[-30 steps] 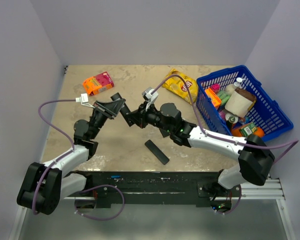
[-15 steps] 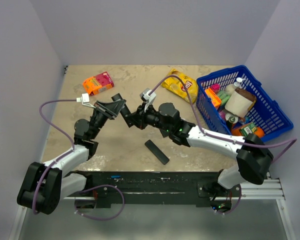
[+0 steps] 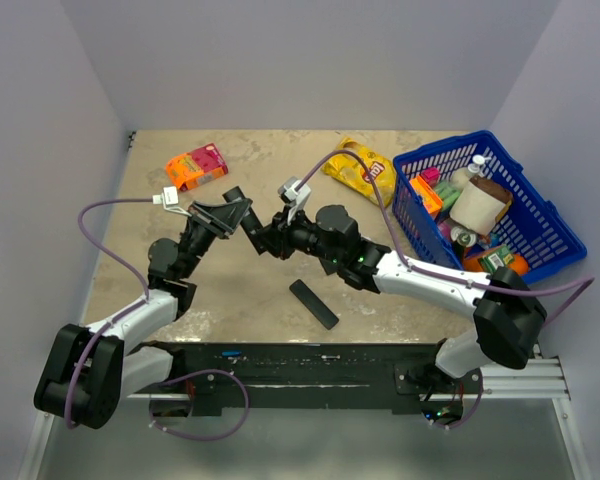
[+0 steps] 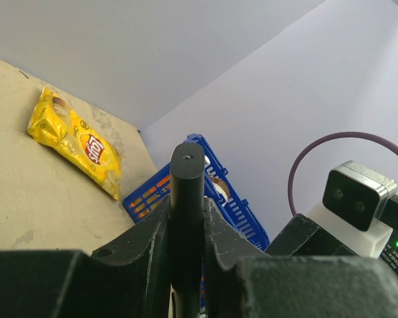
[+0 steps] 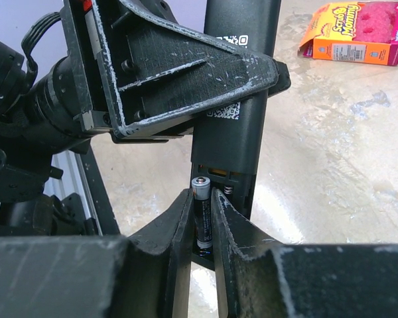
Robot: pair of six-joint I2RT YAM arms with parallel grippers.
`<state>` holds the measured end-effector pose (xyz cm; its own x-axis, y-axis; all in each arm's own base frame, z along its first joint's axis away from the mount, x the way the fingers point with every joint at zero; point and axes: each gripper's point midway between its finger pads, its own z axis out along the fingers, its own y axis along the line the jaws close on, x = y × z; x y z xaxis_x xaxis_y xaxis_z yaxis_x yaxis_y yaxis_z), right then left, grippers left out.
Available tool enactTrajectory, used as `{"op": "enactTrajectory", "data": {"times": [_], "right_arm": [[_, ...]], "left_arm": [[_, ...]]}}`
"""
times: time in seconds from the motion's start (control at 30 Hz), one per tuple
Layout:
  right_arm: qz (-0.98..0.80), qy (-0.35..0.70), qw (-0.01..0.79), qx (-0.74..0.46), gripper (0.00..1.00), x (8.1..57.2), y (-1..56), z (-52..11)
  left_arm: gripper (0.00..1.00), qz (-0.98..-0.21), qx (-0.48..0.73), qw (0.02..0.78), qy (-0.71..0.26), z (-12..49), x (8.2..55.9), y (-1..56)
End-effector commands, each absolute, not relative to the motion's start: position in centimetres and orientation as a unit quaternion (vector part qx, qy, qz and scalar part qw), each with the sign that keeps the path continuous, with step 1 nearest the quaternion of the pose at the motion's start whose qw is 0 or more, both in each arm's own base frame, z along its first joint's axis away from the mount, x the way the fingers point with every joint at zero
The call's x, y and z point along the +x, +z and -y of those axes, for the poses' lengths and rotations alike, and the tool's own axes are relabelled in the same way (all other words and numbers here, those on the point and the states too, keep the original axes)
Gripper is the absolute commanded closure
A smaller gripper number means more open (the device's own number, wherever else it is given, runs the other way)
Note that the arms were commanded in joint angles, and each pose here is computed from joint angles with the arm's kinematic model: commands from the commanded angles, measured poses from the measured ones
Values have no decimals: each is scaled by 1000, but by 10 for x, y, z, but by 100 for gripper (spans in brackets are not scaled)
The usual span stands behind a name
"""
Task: Load the batteries into the remote control
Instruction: Load the battery into the remote control.
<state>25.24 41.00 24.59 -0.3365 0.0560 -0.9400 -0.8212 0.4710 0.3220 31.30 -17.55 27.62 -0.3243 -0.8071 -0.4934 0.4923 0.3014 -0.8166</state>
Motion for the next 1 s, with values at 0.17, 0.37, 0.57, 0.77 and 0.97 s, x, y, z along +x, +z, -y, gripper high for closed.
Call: {"op": "enactTrajectory", "data": {"times": [0.17, 0.37, 0.57, 0.77, 0.97], "right_arm": [[-683, 434, 514, -284, 74, 252, 262, -415], [-679, 432, 521, -283, 67, 252, 268, -412], [-676, 429, 527, -286, 64, 252, 276, -409], [-682, 419, 528, -286, 60, 254, 281, -407], [-692, 402, 528, -284, 57, 257, 281, -402]], "left_arm": [[100, -514, -89, 602, -605, 179, 302, 326], [100, -511, -86, 602, -607, 179, 301, 328], [100, -506, -82, 602, -612, 180, 300, 331], [100, -502, -78, 603, -615, 181, 298, 333], [100, -502, -75, 603, -616, 181, 297, 334]]}}
